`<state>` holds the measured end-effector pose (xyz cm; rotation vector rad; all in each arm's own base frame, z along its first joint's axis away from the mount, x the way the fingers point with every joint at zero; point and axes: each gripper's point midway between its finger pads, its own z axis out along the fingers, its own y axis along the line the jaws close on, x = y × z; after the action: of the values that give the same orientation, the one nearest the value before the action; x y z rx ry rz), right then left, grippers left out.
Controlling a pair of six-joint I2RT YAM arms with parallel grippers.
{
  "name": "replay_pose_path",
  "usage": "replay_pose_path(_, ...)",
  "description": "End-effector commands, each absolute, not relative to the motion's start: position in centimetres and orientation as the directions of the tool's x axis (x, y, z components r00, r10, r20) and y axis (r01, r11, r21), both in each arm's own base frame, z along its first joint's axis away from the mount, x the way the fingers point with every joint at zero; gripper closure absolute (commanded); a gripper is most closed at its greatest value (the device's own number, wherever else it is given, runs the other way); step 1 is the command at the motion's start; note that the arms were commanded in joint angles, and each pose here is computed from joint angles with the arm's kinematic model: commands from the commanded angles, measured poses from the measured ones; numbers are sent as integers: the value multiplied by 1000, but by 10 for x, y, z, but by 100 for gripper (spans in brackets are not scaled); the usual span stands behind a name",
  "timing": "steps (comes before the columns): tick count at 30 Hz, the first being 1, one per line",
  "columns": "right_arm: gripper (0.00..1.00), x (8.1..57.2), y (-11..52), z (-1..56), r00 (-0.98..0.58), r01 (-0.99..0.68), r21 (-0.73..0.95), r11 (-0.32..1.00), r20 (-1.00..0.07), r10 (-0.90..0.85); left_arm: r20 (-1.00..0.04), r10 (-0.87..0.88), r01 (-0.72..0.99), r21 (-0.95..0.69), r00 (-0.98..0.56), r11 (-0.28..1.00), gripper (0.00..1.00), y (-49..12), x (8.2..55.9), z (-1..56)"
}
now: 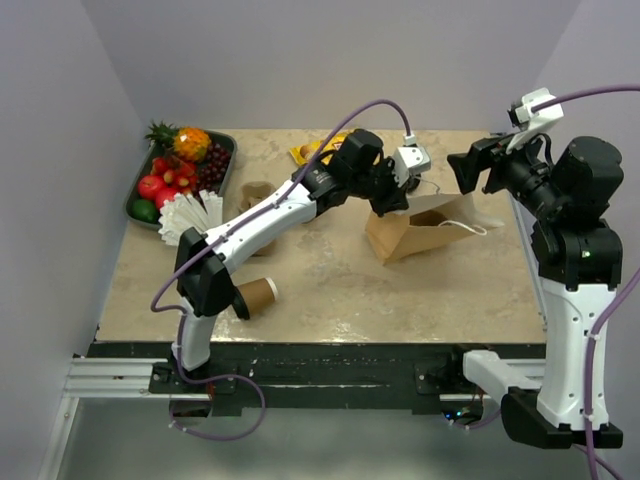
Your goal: Pack the takeout coffee
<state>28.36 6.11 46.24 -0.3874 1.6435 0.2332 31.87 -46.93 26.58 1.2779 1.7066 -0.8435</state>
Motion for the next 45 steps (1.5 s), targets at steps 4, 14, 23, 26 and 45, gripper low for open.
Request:
replay_pose_path(4,24,281,62,476,-22,-374,-64,925,-997,-78,-909,330,953,-179,-255,243,100,-471,329,276)
replay_pose_path(14,24,282,71,470,-30,-419,-43,907,-998,-61,-948,218,933,-152,-230,326,37,-460,373,316)
replay_pose_path(23,24,282,101,449,16,-594,-72,801,-997,-78,-984,159,862,10,-82,507,15,-387,378,400)
replay_pose_path(26,24,276,120,443,45,-688,-92,720,-995,-85,-963,252,812,70,-98,580,12,-335,366,380)
replay_pose_path(45,31,227,385,276,-140,-943,30,332,-940,-310,-591,692,655,333,-415,678,11,-56,224,248)
